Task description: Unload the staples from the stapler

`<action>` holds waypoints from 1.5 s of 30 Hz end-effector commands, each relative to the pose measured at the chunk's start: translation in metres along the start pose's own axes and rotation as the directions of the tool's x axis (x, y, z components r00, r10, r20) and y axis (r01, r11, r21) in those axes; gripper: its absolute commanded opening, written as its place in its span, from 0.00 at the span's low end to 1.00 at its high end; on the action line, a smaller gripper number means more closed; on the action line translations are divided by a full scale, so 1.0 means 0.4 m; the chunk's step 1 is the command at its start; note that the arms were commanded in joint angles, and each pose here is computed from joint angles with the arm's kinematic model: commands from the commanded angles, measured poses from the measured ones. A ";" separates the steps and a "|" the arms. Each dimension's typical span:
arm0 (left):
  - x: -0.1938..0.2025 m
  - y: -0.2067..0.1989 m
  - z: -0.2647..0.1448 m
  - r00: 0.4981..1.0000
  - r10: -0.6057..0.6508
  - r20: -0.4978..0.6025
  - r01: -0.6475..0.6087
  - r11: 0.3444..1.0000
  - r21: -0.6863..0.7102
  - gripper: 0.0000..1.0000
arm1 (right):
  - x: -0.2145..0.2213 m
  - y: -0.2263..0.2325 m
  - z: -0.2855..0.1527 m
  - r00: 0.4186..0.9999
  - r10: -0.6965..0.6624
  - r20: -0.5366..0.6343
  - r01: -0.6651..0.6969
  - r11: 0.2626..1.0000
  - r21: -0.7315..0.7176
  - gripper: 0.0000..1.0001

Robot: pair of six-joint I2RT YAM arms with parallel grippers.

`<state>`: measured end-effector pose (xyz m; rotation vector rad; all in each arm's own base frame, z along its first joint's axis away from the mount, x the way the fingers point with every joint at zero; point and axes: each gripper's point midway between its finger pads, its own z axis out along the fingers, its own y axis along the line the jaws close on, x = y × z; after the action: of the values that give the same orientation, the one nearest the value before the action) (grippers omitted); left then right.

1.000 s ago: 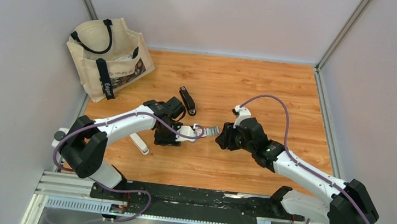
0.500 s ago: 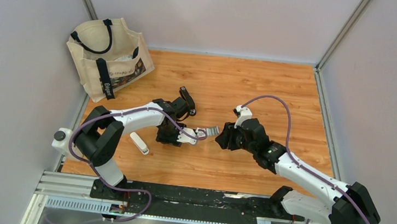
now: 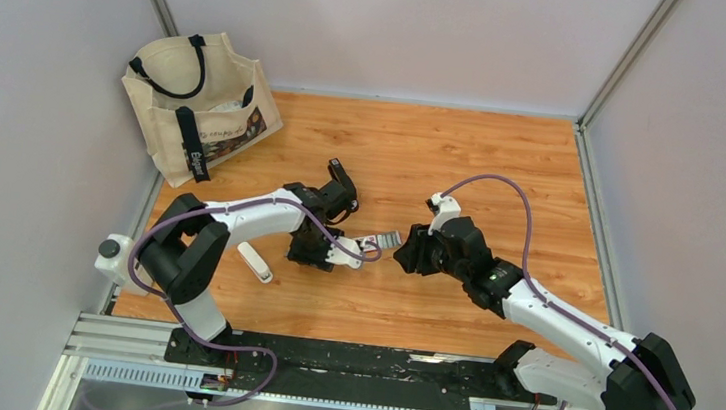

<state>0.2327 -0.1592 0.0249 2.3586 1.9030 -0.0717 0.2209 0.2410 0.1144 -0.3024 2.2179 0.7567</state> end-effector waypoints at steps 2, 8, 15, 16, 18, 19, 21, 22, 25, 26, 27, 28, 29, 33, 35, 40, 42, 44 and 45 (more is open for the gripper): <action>0.001 -0.010 -0.009 0.999 0.049 -0.012 -0.049 0.999 0.002 0.57 | -0.022 0.012 0.004 0.999 -0.016 0.032 0.017 1.000 -0.021 0.45; -0.002 0.002 0.007 0.998 0.050 -0.039 -0.051 0.998 -0.022 0.57 | -0.023 0.011 0.004 0.999 -0.014 0.033 0.014 1.000 -0.020 0.44; -0.011 0.000 0.029 0.997 0.047 -0.057 -0.048 0.999 -0.022 0.57 | -0.023 0.010 0.004 0.999 -0.011 0.035 0.011 1.000 -0.018 0.43; -0.012 -0.001 0.032 0.997 0.048 -0.059 -0.049 0.999 -0.020 0.57 | -0.024 0.010 0.003 0.999 -0.012 0.037 0.013 1.000 -0.017 0.43; -0.013 -0.001 0.035 0.997 0.048 -0.059 -0.049 0.999 -0.018 0.55 | -0.023 0.009 0.003 0.999 -0.011 0.036 0.011 1.000 -0.016 0.43; -0.014 -0.005 0.039 0.997 0.050 -0.063 -0.050 0.999 -0.011 0.54 | -0.025 0.009 0.002 0.999 -0.009 0.039 0.010 1.000 -0.016 0.43; 0.000 0.003 0.038 0.995 0.046 -0.093 -0.049 0.998 -0.026 0.51 | -0.024 0.007 0.002 0.999 -0.010 0.039 0.010 1.000 -0.013 0.42; 0.002 0.001 0.039 0.994 0.047 -0.096 -0.050 0.998 -0.024 0.49 | -0.023 0.008 0.001 0.999 -0.009 0.039 0.010 1.000 -0.014 0.42; 0.005 0.003 0.041 0.994 0.041 -0.102 -0.044 0.999 -0.031 0.39 | -0.026 0.007 -0.001 0.999 -0.008 0.046 0.009 1.000 -0.015 0.41; 0.005 0.005 0.040 0.994 0.036 -0.103 -0.040 0.999 -0.033 0.35 | -0.026 0.006 -0.001 0.999 -0.008 0.046 0.009 1.000 -0.013 0.41; 0.007 -0.003 0.039 0.994 0.031 -0.108 -0.033 0.999 -0.019 0.25 | -0.025 0.006 -0.001 0.999 -0.007 0.047 0.007 1.000 -0.012 0.40; 0.008 -0.005 0.040 0.993 0.024 -0.112 -0.025 1.000 -0.009 0.24 | -0.026 0.008 -0.003 0.999 -0.008 0.049 0.008 1.000 -0.015 0.40; 0.003 -0.001 0.034 0.994 0.014 -0.108 -0.016 1.000 -0.010 0.24 | -0.026 0.006 -0.003 0.999 -0.006 0.050 0.007 1.000 -0.012 0.40; -0.010 0.006 0.010 0.996 -0.018 -0.085 0.015 0.999 -0.035 0.24 | -0.029 0.007 -0.008 0.998 -0.006 0.057 0.006 1.000 -0.014 0.40; -0.037 0.024 -0.028 0.998 -0.052 -0.035 0.049 0.996 -0.072 0.24 | -0.034 0.010 -0.014 0.998 -0.008 0.065 0.009 1.000 -0.018 0.40; -0.150 0.053 -0.185 0.975 -0.121 0.185 0.141 0.985 -0.101 0.24 | -0.060 0.017 -0.048 0.994 -0.026 0.105 0.029 0.999 -0.022 0.40; -0.180 0.057 -0.237 0.952 -0.167 0.258 0.198 0.975 -0.098 0.24 | -0.080 0.029 -0.072 0.990 -0.035 0.137 0.041 0.998 -0.038 0.40; -0.235 0.071 -0.323 0.897 -0.205 0.391 0.261 0.961 -0.095 0.24 | -0.099 0.043 -0.092 0.986 -0.039 0.165 0.049 0.997 -0.058 0.40; -0.244 0.080 -0.354 0.868 -0.231 0.440 0.297 0.951 -0.086 0.24 | -0.116 0.052 -0.111 0.980 -0.039 0.194 0.054 0.996 -0.072 0.40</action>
<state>0.2504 -0.2178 0.1086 2.0443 1.9237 -0.1502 0.2171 0.2342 0.1474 -0.2966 2.1069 0.7916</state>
